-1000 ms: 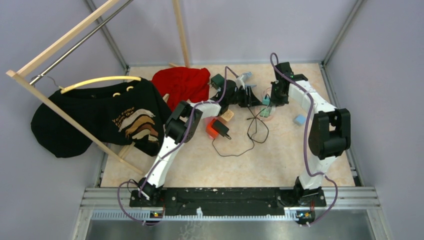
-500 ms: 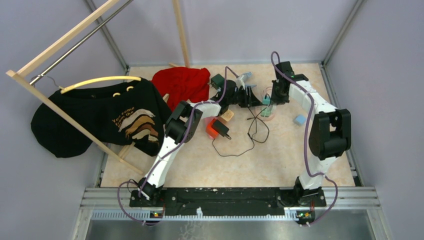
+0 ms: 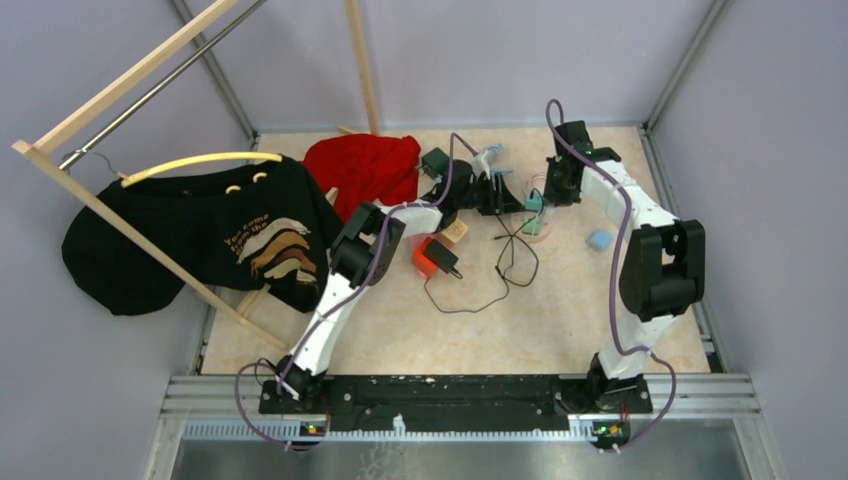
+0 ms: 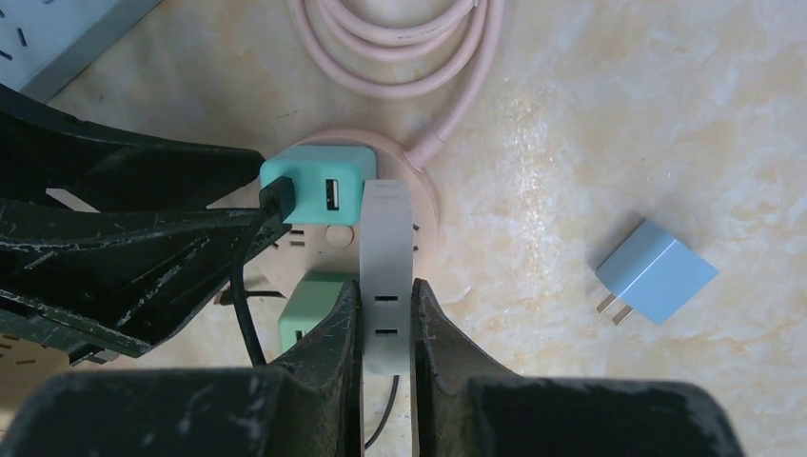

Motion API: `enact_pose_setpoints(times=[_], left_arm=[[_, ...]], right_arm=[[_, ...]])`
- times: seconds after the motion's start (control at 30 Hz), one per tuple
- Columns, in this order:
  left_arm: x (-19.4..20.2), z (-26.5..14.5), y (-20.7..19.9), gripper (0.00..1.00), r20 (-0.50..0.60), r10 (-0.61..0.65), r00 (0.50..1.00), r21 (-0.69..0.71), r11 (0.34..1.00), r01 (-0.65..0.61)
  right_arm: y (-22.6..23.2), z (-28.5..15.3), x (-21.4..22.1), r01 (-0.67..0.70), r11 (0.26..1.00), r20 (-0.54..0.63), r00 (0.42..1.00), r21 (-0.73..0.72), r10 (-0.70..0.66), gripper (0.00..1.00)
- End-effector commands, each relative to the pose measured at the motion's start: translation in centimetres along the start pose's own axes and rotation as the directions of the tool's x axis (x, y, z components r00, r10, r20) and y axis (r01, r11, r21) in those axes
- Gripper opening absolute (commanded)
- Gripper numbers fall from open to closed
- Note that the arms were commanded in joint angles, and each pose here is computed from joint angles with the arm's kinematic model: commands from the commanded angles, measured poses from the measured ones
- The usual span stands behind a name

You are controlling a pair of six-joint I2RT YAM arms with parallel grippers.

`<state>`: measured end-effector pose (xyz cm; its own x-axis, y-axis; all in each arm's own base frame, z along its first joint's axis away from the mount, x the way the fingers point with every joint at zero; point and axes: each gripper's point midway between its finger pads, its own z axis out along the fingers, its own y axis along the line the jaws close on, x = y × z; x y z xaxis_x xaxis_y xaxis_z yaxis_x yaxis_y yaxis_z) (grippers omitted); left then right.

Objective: Insert the plug
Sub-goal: Insert the plug into the socket.

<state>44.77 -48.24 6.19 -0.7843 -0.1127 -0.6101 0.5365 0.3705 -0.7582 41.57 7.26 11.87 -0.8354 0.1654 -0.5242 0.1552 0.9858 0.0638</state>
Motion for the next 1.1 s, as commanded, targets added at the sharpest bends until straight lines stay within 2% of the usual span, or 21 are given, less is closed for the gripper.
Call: enact_pose_setpoints(times=[0.0, 0.47, 0.7, 1.07], left_arm=[[3.5, 1.0, -0.2, 0.53, -0.078, -0.022, 0.997, 0.045, 0.999, 0.026], [3.4, 1.0, -0.4, 0.53, -0.078, -0.026, 0.997, 0.05, 0.998, 0.03], [3.6, 1.0, -0.5, 0.53, -0.082, -0.027, 0.996, 0.053, 0.998, 0.031], [3.8, 1.0, -0.3, 0.52, -0.082, -0.034, 0.996, 0.053, 0.998, 0.038]], right_arm=[[2.1, -0.9, -0.8, 0.006, 0.995, -0.001, 1.0, -0.1, -0.006, 0.0], [2.7, 0.0, -0.3, -0.011, 0.993, -0.038, 0.999, -0.122, 0.006, 0.0], [3.4, -0.1, -0.3, -0.052, 0.98, -0.033, 0.998, -0.192, 0.047, 0.0], [3.4, -0.1, 0.0, -0.061, 0.974, -0.051, 0.997, -0.217, 0.051, 0.0]])
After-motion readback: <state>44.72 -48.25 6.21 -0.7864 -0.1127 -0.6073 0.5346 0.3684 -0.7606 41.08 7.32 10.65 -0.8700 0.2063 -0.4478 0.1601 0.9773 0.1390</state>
